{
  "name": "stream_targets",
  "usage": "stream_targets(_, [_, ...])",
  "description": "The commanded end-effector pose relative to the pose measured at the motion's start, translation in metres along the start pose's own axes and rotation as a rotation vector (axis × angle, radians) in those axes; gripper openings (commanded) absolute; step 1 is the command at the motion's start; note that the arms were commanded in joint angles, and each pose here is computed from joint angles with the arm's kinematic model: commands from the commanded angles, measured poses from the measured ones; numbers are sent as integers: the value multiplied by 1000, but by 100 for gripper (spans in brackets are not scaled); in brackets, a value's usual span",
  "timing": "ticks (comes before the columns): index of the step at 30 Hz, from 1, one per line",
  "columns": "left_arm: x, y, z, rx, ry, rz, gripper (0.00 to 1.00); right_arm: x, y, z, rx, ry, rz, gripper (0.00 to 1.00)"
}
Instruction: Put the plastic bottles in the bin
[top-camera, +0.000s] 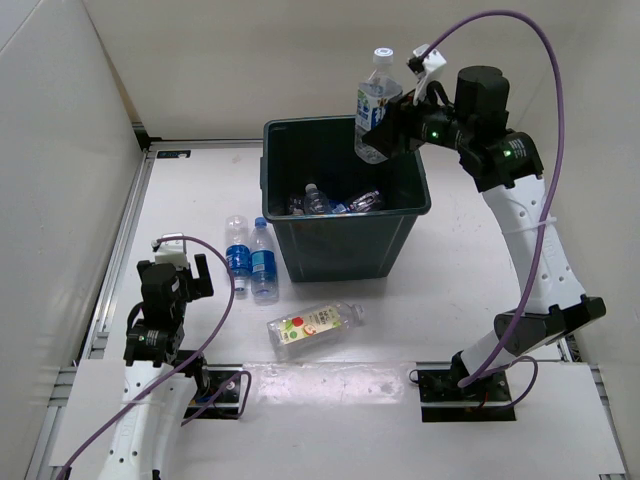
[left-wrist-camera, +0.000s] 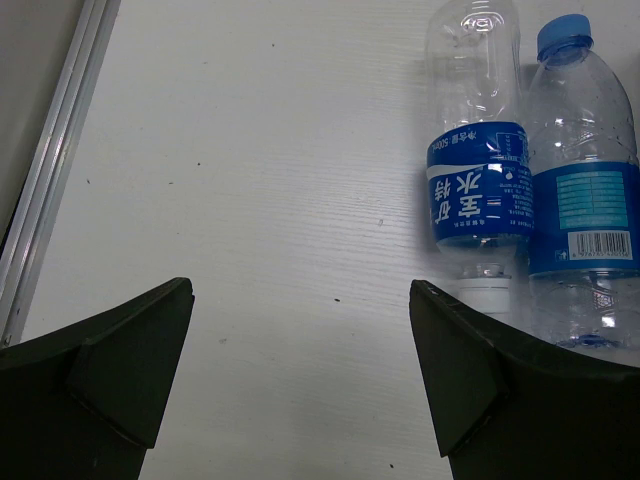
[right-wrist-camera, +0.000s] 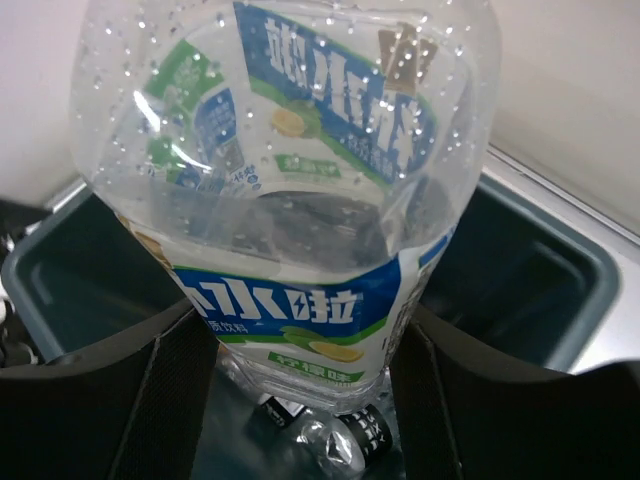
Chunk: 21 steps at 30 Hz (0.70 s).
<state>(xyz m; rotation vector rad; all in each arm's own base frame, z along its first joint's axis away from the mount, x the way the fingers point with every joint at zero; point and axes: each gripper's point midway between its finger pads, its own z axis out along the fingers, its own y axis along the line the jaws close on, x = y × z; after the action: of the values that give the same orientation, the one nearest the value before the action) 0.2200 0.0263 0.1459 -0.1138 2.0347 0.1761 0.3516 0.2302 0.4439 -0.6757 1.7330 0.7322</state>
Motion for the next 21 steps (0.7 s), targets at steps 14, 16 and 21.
stream_targets(14, [-19, -2, -5, 13, -49, -21, 100, -11, 32, 0, -12, -23, -369, 90])
stream_targets(16, [-18, -2, -5, 14, -43, -21, 100, -13, 27, -1, 6, -27, -365, 90])
stream_targets(21, [-18, -2, -6, 13, -45, -21, 100, -16, 22, -4, 31, -40, -346, 90])
